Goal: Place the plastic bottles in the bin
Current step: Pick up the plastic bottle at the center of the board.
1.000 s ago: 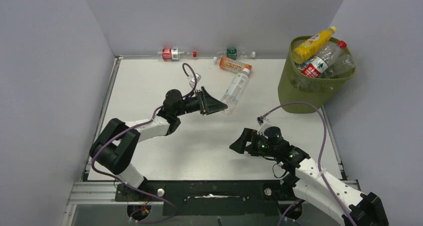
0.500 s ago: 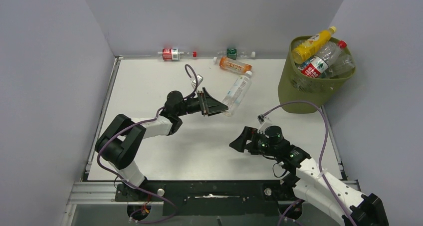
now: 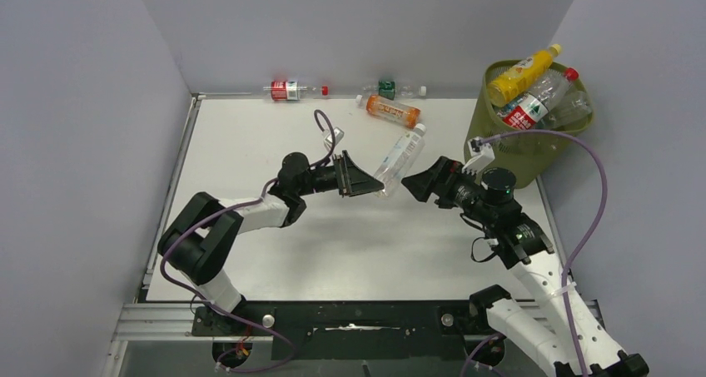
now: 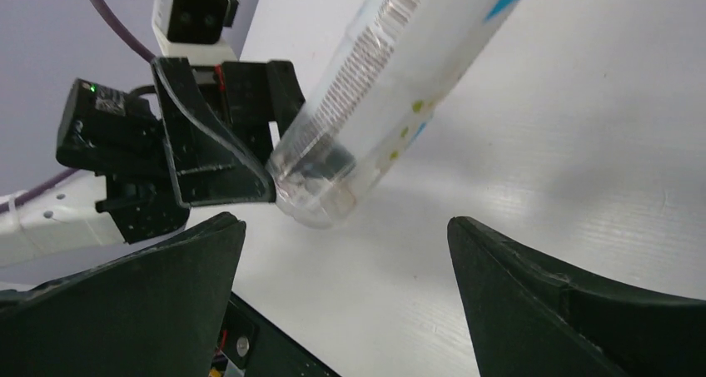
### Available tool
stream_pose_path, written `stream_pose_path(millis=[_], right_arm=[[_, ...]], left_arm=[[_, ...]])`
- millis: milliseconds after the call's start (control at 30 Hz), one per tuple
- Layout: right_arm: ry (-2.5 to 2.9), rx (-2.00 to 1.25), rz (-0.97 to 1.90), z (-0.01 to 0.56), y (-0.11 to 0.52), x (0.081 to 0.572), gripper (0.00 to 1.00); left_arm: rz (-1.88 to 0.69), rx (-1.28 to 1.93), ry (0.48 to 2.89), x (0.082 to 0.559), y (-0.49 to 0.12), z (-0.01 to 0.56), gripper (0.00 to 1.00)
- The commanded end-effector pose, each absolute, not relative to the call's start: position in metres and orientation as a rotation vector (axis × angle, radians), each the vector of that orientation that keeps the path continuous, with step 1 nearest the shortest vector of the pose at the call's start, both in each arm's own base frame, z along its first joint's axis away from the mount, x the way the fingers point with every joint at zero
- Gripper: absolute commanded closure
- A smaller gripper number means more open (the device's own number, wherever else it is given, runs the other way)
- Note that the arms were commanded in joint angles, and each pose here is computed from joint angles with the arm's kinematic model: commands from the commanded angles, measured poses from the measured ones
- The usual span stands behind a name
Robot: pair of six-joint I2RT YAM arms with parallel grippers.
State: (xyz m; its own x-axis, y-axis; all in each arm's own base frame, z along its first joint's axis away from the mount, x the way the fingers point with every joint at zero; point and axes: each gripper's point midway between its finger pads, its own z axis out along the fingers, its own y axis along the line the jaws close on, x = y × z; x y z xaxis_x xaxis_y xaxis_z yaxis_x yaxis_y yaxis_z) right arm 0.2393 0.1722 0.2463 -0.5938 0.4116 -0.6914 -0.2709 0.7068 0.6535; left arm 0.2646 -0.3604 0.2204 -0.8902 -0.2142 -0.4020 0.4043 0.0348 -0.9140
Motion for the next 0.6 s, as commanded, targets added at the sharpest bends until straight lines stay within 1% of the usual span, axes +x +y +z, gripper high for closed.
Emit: stream_pose_path(millis=[0, 167, 300, 433, 567], right_arm=[[1.908, 0.068, 0.932, 0.282, 0.172, 0.256, 0.01], [1.873, 0.106, 0.938, 0.299, 0.169, 0.273, 0.01], [1.882, 0.129, 0.937, 0.306, 0.162, 0.279, 0.01], [1.899, 0.154, 0.939, 0.3, 0.157, 0.28, 0.01], [1.899, 0.153, 1.018, 0.293, 0.164, 0.28, 0.01]], left_arm=[[-1.946, 0.359, 1.725, 0.241, -0.367, 0.255, 0.57], [-1.995, 0.43, 1.681, 0.222, -0.371, 0.262, 0.57], [-2.001, 0.447, 1.661, 0.217, -0.37, 0.265, 0.57], [-2.006, 0.463, 1.647, 0.215, -0.37, 0.267, 0.57], [-2.021, 0.476, 1.637, 0.213, -0.372, 0.267, 0.57]])
